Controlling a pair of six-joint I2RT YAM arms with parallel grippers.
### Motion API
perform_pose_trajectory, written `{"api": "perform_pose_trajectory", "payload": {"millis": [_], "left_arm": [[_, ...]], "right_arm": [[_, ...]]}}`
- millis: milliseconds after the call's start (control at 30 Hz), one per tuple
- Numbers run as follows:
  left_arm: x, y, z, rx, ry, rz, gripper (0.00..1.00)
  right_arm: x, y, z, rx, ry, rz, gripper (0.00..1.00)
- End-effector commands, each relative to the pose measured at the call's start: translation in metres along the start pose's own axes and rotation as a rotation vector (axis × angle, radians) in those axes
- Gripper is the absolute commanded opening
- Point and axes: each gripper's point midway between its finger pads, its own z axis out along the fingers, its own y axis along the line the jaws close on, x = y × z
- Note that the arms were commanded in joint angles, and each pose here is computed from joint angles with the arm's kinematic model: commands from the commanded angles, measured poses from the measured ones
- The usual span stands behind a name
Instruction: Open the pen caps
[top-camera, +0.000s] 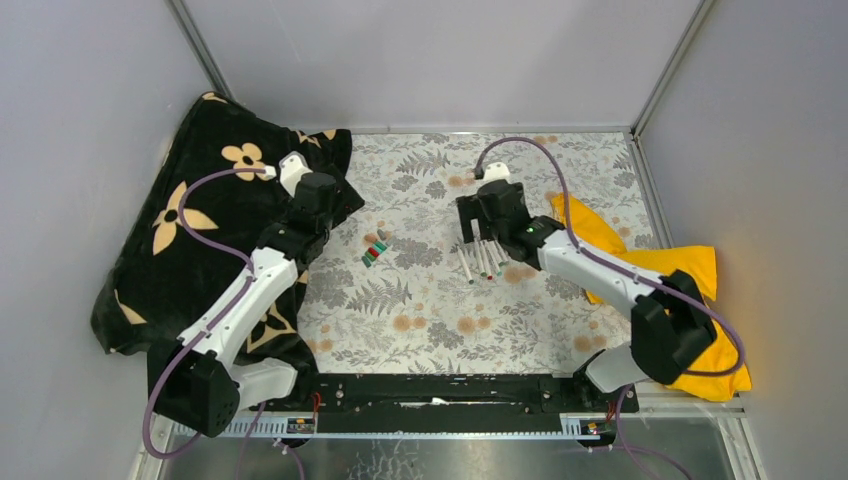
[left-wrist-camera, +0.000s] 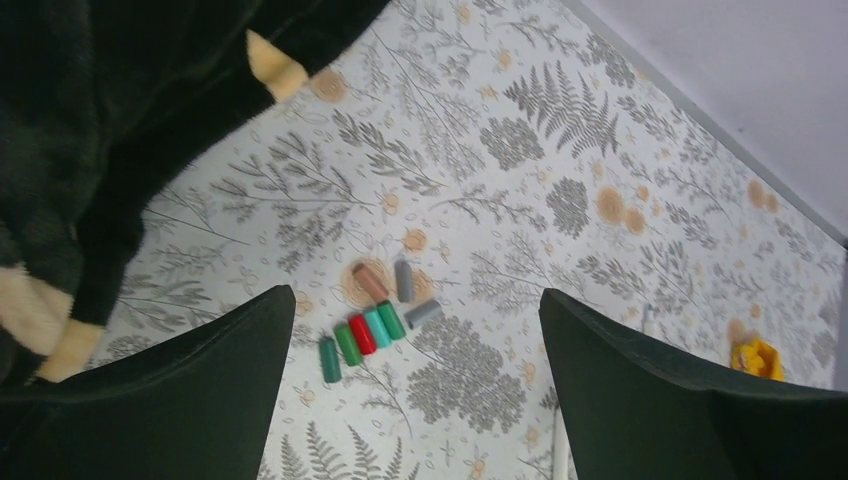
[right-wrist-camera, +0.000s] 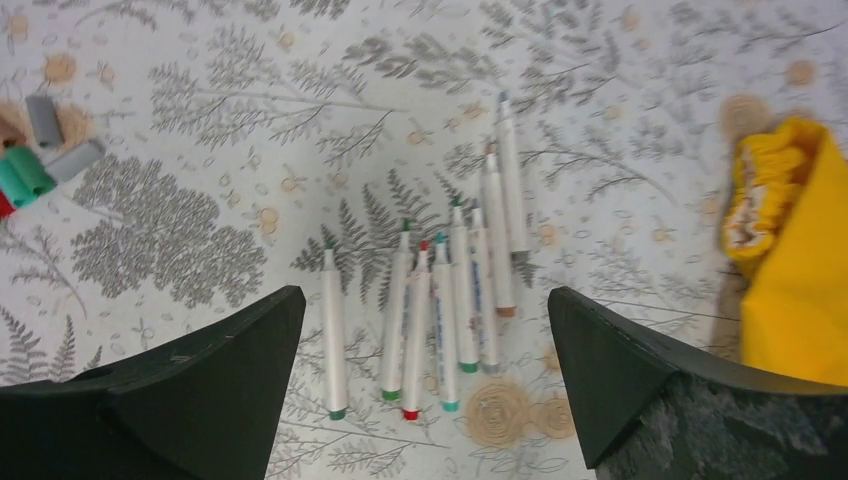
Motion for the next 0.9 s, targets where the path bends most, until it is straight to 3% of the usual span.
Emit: {"api": "perform_pose_trajectory", "payload": {"millis": [0, 167, 467, 867], "left_arm": [[-0.034, 0.007, -0.004, -0.064, -0.152, 0.038, 0.99], [-0.037, 0.022, -0.004, -0.114, -0.211, 0.035, 0.99], [-0.028, 0.011, 0.008, -0.087, -0.144, 0.180, 0.99], [-0.050, 0.009, -0.017, 0.073, -0.363, 0.159, 0.99]], "right_arm": [[-0.030, -0.033, -0.020, 0.115, -0.149, 0.020, 1.00], [-0.031, -0.066, -0.034, 0.257, -0.202, 0.040, 1.00], [-0.038, -0.093, -0.050, 0.391, -0.302, 0.130, 1.00], [-0.032, -0.107, -0.061, 0.442, -0.360, 0.167, 1.00]]}}
